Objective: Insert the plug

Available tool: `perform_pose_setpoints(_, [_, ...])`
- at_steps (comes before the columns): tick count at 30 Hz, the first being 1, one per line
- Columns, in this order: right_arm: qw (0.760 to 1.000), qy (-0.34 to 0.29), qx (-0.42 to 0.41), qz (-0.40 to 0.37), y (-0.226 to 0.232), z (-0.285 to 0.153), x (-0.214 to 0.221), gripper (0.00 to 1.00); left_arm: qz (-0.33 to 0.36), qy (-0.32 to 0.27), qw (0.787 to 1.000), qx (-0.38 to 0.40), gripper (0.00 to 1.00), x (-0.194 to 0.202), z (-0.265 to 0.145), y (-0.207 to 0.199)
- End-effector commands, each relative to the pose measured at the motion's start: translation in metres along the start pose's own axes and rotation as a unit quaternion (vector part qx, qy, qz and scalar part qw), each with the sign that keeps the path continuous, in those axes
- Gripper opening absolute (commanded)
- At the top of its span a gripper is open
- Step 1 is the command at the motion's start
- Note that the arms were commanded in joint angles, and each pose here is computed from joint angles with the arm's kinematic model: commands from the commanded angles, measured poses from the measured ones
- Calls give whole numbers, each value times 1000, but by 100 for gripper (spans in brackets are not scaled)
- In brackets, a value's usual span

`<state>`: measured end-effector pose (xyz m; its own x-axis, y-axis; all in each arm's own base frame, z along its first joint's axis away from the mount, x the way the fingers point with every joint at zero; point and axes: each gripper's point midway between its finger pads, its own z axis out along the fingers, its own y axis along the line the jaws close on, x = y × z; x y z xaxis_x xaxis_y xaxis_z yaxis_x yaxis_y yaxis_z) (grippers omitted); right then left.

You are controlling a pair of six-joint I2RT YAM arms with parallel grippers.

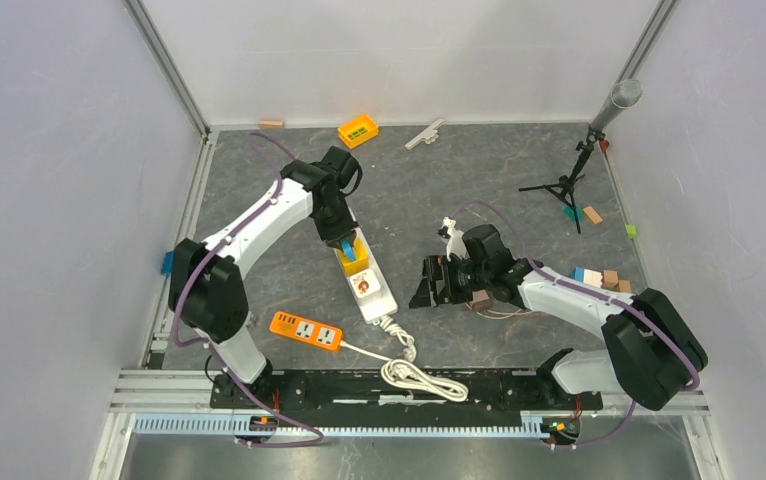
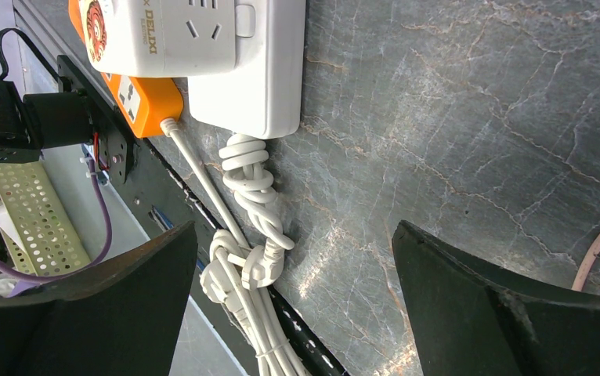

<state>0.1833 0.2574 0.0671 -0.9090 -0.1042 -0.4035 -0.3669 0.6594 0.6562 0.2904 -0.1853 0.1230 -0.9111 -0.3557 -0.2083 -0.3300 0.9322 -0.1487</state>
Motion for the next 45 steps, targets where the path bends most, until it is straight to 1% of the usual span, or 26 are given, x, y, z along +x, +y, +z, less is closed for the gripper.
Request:
perform_pose_setpoints(1, [1000,-15,-6,-18,6,-2,-11,98,10,20,997,-78,11,13,23,30])
perform_pose_setpoints(3, [1000,-17,0,-23,6,-4,-15,98,19,4,998,-65,35,5,14,24])
perform_pose_setpoints(4, [999,-19,4,-26,6,-5,-17,98,21,-5,998,-56,49,0,8,20])
perform_pose_setpoints(5, [999,-20,8,-29,5,-6,-18,98,26,-16,998,-46,58,-5,1,16])
perform_pose_setpoints(9, [998,-38,20,-45,10,-13,-32,98,42,-60,997,-8,84,-25,-29,1])
perform_pose_setpoints(13, [995,-55,45,-65,11,-25,-46,98,51,-100,993,33,97,-40,-63,-11])
perform_pose_setpoints(16, [992,-65,73,-76,6,-35,-55,98,59,-123,989,57,100,-46,-84,-16])
perform_pose_setpoints(20, [984,-80,137,-83,-10,-56,-66,98,82,-148,982,89,100,-48,-104,-18])
perform_pose_setpoints(23, [974,-91,192,-80,-28,-73,-67,98,103,-161,973,131,100,-43,-113,-24])
perform_pose_setpoints(28, [958,-62,267,-84,-56,-90,-50,98,115,-173,956,205,100,-34,-126,-38])
perform_pose_setpoints(31, [943,-58,317,-90,-72,-103,-47,98,117,-177,946,246,100,-29,-133,-47])
perform_pose_setpoints(34, [938,-45,331,-97,-79,-104,-43,95,112,-179,941,264,100,-27,-136,-50])
perform_pose_setpoints(40, [938,5,334,-89,-96,-92,-17,92,110,-181,936,282,100,-27,-143,-55])
perform_pose_setpoints(45, [942,32,324,-79,-103,-82,2,85,113,-195,928,296,100,-29,-154,-56])
